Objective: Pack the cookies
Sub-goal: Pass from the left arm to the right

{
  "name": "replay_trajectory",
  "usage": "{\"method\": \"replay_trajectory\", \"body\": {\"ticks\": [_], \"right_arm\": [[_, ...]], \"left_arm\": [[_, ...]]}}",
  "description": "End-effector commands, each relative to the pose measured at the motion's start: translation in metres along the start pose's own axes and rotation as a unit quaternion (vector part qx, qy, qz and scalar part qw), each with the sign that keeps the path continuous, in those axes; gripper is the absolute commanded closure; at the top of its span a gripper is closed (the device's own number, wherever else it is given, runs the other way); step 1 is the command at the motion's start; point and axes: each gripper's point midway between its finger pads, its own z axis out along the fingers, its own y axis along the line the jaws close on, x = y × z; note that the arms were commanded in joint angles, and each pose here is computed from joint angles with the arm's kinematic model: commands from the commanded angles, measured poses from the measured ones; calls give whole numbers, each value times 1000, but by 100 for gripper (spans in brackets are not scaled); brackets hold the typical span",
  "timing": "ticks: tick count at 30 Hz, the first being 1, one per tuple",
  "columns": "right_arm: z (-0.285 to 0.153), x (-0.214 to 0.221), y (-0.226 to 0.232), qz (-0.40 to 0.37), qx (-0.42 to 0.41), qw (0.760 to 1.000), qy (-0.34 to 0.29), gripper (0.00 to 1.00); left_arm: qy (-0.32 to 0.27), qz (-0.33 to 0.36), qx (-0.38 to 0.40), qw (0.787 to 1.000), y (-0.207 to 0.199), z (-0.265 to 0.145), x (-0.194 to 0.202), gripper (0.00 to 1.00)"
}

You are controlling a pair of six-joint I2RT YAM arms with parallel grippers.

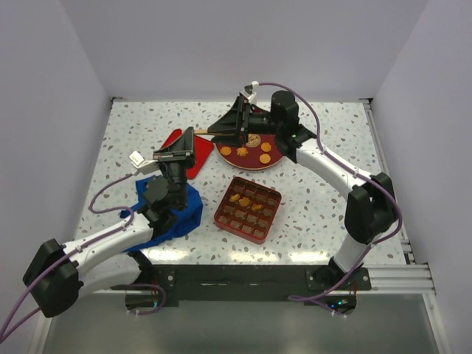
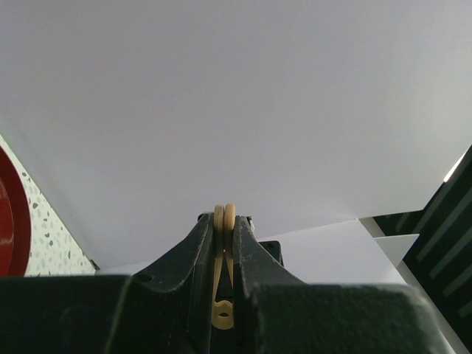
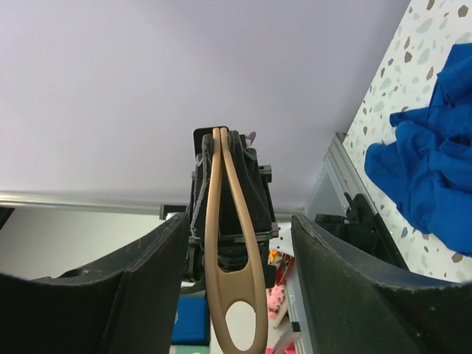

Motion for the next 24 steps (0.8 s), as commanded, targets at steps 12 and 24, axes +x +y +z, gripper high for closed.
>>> {"method": "replay_trajectory", "body": {"ticks": [12, 24], "right_arm": [[1, -7, 10, -25, -11, 1000, -13, 51], [-1, -4, 8, -25, -11, 1000, -5, 50]], "left_arm": [[-29, -2, 0, 1000, -16, 1, -8, 100], [-24, 2, -7, 1000, -8, 0, -6, 100]]}}
